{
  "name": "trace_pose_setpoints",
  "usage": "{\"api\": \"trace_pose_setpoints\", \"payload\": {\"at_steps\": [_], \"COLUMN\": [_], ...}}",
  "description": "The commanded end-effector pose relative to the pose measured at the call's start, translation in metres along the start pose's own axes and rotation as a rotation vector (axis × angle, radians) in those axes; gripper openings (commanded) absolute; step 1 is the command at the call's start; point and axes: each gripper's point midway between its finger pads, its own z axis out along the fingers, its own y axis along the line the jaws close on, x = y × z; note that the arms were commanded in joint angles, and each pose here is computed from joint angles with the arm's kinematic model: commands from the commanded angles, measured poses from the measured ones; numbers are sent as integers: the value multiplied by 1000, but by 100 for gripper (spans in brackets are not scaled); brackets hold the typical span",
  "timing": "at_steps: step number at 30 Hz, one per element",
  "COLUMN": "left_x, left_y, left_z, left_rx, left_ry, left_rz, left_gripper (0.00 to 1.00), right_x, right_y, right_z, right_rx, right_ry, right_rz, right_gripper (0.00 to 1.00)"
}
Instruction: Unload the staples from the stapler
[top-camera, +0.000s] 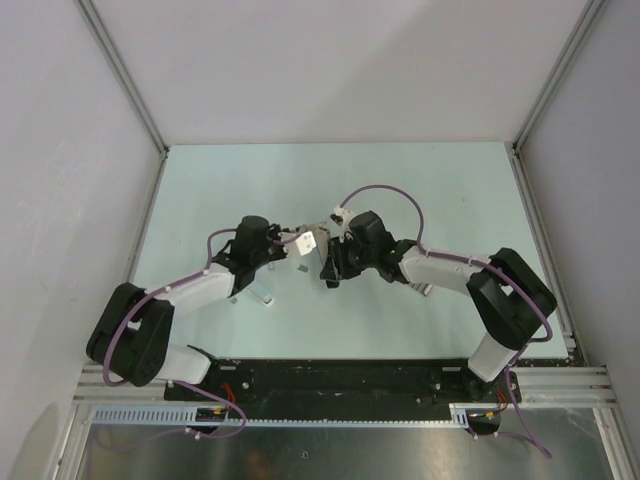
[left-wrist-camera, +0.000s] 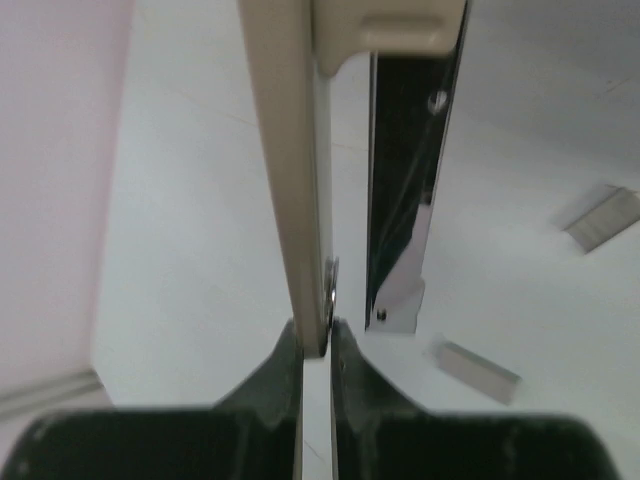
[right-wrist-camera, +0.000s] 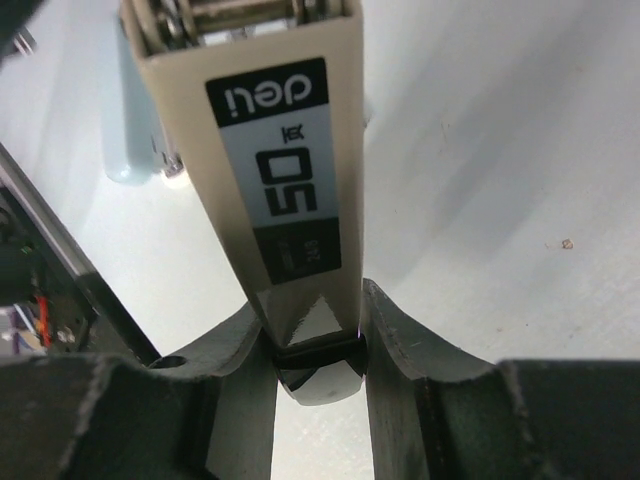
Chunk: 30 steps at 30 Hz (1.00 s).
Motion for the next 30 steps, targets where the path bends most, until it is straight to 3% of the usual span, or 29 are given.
{"api": "trace_pose_setpoints", "payload": {"at_steps": [1,7,13,16,19,21,30], "left_x": [-49,-86,-95,-94,-85,-75,-15], "left_y": [12,-23,-22,-4,23,35,55], "left_z": [-14,-32,-34,-34,-35,-35,-38], "left_rx": [86,348,411,407,395,392,278], "left_ry": [-114,-200,-192,-188,-182,-166,-74], "left_rz": [-206,-446,-596,-699,-818,-878,-955], "left_gripper": [2,5,11,19,33,38,39], "right_x": [-65,-132,-156,-162,-168,-168,-175], "right_y": [-10,-17,-39,-58,-80,-94,-124], "right_z": [-24,-64,-77,-80,-78,-76,-58], "right_rx": [64,31,139,237,346,413,553], "right_ry": [-242,-467,-517,-533,-518,-489,-441], "right_rz": [150,251,228,203,180,180,138], "right_gripper": [0,0,0,0,0,0,0]}}
